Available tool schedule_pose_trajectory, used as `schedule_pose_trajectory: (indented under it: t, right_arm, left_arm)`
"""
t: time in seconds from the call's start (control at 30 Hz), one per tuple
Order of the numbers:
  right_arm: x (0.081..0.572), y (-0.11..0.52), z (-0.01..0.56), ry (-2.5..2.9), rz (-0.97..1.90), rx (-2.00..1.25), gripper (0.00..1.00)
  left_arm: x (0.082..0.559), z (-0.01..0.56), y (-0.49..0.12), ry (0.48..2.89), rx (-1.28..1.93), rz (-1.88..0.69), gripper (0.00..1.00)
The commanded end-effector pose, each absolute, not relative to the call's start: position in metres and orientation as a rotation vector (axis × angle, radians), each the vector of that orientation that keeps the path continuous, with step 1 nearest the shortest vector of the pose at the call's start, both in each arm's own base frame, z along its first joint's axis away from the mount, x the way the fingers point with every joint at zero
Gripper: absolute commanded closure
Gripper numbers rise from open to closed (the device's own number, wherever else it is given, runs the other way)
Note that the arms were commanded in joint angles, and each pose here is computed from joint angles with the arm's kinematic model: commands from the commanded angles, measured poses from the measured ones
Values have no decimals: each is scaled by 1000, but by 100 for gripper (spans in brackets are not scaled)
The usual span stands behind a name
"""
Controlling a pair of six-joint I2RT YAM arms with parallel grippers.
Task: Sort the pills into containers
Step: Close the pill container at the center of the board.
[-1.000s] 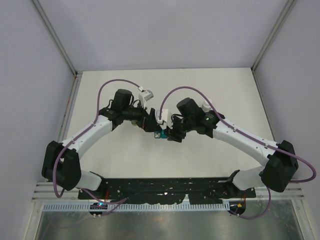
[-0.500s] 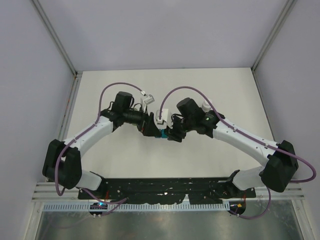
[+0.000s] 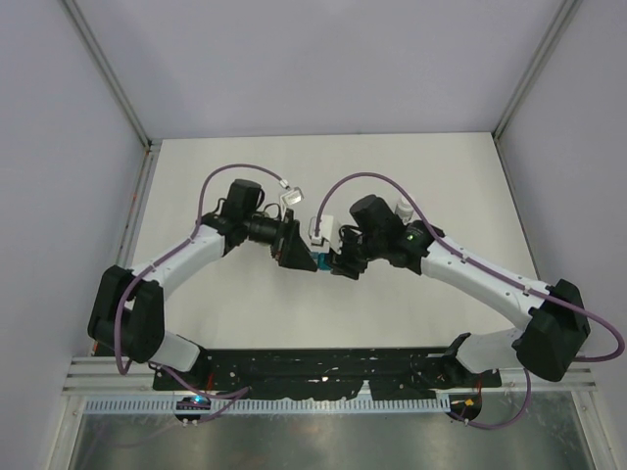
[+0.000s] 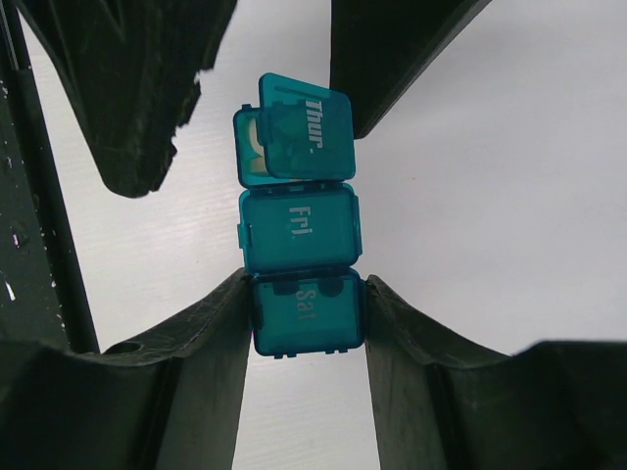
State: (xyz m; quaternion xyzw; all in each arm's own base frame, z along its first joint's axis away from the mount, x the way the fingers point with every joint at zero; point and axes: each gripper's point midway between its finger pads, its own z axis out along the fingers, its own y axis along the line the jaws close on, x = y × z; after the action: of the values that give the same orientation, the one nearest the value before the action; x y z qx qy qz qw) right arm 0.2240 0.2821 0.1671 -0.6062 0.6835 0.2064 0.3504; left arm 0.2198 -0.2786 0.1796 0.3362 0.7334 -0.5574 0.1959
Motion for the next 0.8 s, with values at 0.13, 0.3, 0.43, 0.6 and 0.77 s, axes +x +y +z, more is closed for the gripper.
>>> schedule_pose_trajectory:
  t: [0.13,0.3,0.43,0.6,0.77]
  right_arm:
    - [228,286,187,1693,522,-1525,95]
    - [230,287,197,1659,501,-1513,94]
    - [230,288,205,1631,481,-1503,95]
    - [234,286,212,1612,448,-1476,95]
    - [241,284,217,1607,410,-1443,95]
  left_arm:
    - [229,219,-277,1968,894,-1648,0]
    - [240,217,-282,2044,815,-1715,0]
    - [249,214,-287,2105,749,-1773,4]
    - [250,210,-289,2162,710,-1817,9]
    - [245,208,-288,2194,680,-1867,11]
